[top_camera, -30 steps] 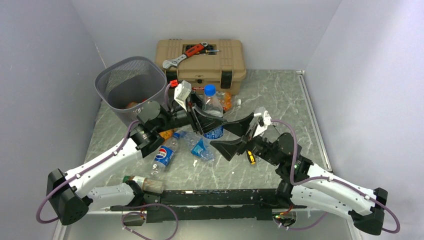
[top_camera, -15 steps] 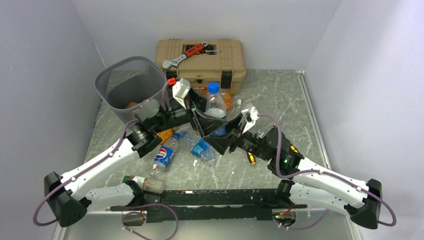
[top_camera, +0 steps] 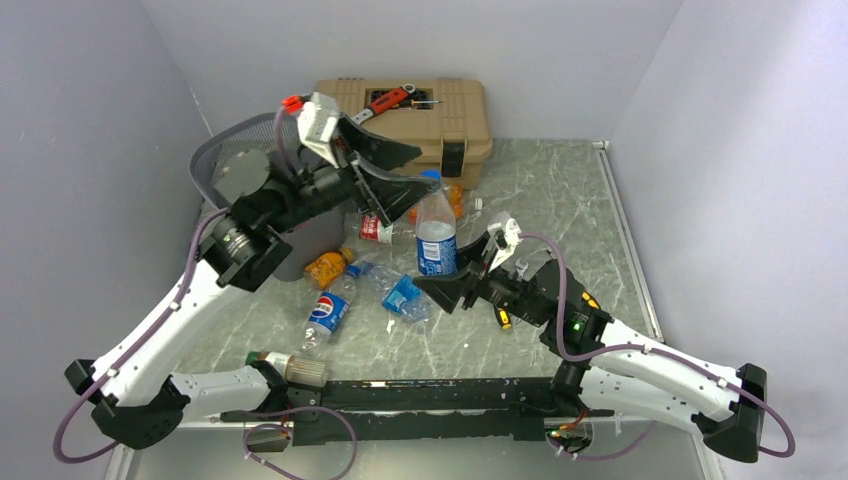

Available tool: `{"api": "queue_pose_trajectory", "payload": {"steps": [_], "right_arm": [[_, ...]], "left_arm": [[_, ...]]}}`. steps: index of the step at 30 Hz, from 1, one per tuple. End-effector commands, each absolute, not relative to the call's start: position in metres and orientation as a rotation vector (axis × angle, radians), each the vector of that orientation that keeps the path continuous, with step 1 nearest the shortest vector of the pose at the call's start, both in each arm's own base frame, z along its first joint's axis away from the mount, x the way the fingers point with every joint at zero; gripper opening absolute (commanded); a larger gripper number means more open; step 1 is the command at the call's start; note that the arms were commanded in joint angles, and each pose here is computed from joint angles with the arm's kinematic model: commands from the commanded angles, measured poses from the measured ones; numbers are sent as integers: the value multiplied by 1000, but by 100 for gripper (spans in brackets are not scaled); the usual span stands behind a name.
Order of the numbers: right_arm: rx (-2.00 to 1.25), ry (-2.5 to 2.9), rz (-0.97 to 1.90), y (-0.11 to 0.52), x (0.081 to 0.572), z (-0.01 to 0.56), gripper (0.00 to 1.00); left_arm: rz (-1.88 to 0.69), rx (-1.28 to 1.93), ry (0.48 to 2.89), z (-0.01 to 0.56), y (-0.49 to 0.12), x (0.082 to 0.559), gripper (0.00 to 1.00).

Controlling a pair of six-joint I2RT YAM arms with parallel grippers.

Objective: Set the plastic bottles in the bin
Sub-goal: Place the plastic bottle in the trash bin.

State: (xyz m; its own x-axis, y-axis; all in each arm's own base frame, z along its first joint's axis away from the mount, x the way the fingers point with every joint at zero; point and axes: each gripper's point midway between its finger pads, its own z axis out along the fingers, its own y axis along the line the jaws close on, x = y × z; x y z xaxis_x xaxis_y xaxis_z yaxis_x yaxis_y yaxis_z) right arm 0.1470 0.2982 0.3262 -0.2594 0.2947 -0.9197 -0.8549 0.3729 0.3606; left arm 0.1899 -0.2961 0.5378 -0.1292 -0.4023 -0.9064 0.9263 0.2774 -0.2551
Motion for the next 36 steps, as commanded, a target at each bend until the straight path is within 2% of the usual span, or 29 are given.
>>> {"api": "queue_pose_trajectory", "payload": {"steps": [1,8,10,14,21,22,24,26,29,36], "right_arm": [[-528,1375,1192,295,149,341,51],[-530,1379,1192,297,149,341,50],[-531,1379,1194,297,149,341,50],[-531,1386,1190,298,150,338,49],[-535,1396,1188,298,150,334,50],[-532,1397,1188,298,150,334,52],[-528,1406,1190,297,150,332,64],[-516,1416,1193,296,150,332,83],[-510,1434,1201,295,149,334,98],[-489,1477,1206,280,141,341,100]], "left_arm": [[-1297,645,1356,499,-314,196,82],[-1300,654,1403,487,-319,199,74],[-1305,655,1400,487,-319,199,68],[-1321,670,1388,489,-321,196,48],[-1316,665,1373,490,-320,196,28],[-1317,667,1373,489,-320,196,26],[-1313,677,1365,490,-320,195,18],[-1304,682,1359,490,-319,195,2],[-1258,680,1345,491,-314,197,0],[-1007,683,1360,492,-282,206,0]]}}
